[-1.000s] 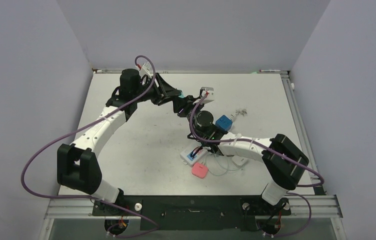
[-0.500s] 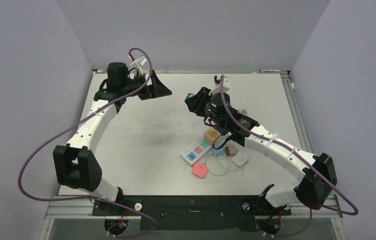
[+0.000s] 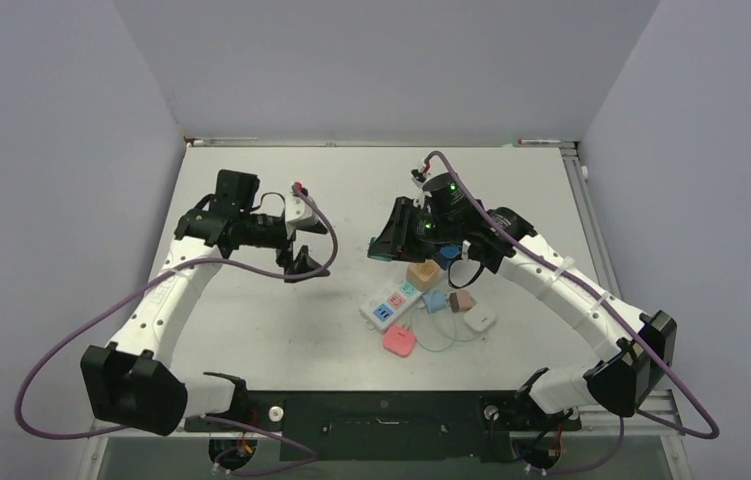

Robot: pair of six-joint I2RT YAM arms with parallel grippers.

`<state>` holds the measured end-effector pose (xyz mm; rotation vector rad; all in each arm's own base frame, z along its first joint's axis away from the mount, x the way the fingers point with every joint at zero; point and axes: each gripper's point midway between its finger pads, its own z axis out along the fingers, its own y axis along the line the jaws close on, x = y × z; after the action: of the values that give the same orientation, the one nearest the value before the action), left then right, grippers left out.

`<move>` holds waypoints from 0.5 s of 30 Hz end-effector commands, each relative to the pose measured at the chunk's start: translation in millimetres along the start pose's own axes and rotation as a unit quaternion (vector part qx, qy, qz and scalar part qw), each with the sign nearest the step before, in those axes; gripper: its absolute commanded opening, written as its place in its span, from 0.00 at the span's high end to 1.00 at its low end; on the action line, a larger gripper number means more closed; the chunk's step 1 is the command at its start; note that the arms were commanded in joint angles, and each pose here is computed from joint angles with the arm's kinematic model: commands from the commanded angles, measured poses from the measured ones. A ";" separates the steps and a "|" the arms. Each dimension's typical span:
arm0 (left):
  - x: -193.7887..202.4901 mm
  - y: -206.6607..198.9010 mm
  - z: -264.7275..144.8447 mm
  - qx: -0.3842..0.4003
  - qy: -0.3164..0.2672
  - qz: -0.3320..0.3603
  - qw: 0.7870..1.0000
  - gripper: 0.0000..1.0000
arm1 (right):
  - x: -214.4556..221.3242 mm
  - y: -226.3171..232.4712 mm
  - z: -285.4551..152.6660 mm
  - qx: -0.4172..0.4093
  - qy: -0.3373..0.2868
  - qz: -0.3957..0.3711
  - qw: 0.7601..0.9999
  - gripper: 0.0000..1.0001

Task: Insert the plug
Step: Pick up the plug from the center of the board.

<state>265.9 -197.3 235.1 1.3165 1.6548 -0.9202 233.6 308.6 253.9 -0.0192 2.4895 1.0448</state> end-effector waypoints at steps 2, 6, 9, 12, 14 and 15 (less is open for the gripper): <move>-9.8 -62.4 -2.3 0.104 -0.030 0.140 0.984 0.04 | 6.7 21.1 -0.7 -0.043 0.029 0.025 0.998 0.95; -23.3 -53.0 10.6 0.051 -0.052 0.159 0.985 0.04 | 13.5 28.3 11.7 -0.059 0.034 0.032 0.997 0.95; -45.5 -50.7 18.3 0.014 -0.090 0.182 0.979 0.04 | 19.5 32.6 18.9 -0.061 0.037 0.032 0.997 0.95; -53.1 -47.7 28.5 -0.001 -0.087 0.183 0.979 0.04 | 24.7 36.6 23.4 -0.069 0.039 0.033 0.996 0.95; -54.7 -39.4 32.3 -0.012 -0.085 0.168 0.982 0.04 | 28.2 36.3 23.8 -0.069 0.041 0.032 0.996 0.95; -53.4 -37.5 33.6 -0.012 -0.082 0.166 0.983 0.04 | 30.1 35.0 23.4 -0.069 0.041 0.033 0.996 0.95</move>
<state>212.9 -245.9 246.7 1.4974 1.3045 -0.8615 210.4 343.6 241.2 -0.0245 2.5535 1.1896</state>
